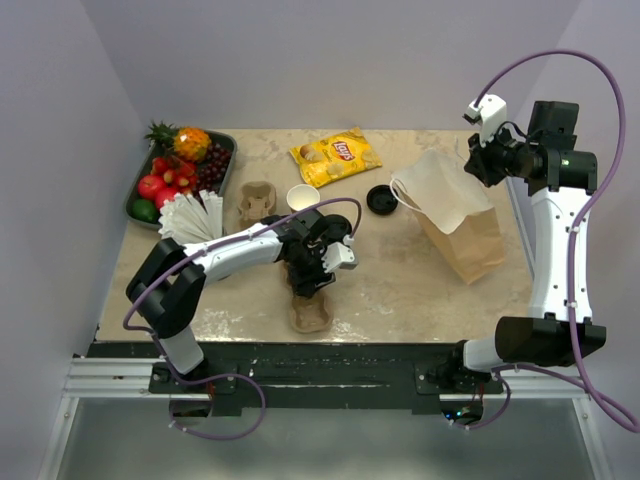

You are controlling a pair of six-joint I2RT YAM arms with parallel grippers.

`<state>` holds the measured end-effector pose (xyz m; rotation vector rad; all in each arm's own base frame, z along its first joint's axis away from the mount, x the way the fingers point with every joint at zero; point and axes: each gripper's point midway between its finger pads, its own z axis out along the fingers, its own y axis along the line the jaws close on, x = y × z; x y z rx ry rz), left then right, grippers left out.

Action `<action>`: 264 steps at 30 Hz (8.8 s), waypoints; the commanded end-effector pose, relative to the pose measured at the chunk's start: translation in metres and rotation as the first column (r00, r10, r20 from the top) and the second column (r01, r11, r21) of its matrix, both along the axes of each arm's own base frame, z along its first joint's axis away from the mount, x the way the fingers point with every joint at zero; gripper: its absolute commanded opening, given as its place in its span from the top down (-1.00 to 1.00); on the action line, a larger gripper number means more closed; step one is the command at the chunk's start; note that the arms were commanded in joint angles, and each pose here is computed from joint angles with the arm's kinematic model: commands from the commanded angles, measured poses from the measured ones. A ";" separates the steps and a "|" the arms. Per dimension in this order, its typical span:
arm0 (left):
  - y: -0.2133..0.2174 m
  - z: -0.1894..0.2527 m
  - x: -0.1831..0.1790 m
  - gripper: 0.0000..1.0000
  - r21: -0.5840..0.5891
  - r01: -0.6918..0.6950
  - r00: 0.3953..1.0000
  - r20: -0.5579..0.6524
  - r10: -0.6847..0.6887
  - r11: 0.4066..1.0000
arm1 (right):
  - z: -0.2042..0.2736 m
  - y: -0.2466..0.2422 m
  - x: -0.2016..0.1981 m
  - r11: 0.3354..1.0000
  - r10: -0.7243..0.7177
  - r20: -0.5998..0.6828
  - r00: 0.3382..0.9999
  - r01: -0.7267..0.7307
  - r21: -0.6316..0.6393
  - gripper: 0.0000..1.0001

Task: Pack the takeout coffee

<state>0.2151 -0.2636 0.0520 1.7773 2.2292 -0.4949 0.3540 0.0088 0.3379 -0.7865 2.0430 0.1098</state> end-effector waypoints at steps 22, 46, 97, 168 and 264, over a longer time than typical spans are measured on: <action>0.006 -0.004 -0.002 0.07 -0.006 -0.072 0.997 0.003 0.072 0.997 | 0.017 0.001 0.001 1.000 -0.007 0.065 0.998 0.007 0.005 1.00; -0.047 0.290 -0.023 0.27 -0.669 0.251 0.932 0.363 0.012 0.700 | 0.003 0.048 -0.036 0.992 0.111 0.031 0.993 -0.109 -0.067 1.00; -0.196 0.277 0.049 0.46 -0.899 0.026 0.994 -0.021 -0.103 0.437 | 0.008 0.074 -0.092 0.980 0.180 0.013 0.984 -0.180 0.081 1.00; -0.224 0.232 0.049 0.53 -0.813 -0.044 0.991 0.039 0.130 0.580 | 0.010 0.110 -0.095 0.910 0.188 0.018 0.982 -0.181 0.372 1.00; -0.206 0.187 0.029 0.69 -0.799 -0.227 0.967 -0.117 0.226 0.558 | 0.074 0.146 -0.096 0.895 0.275 0.162 0.948 -0.314 0.316 -0.21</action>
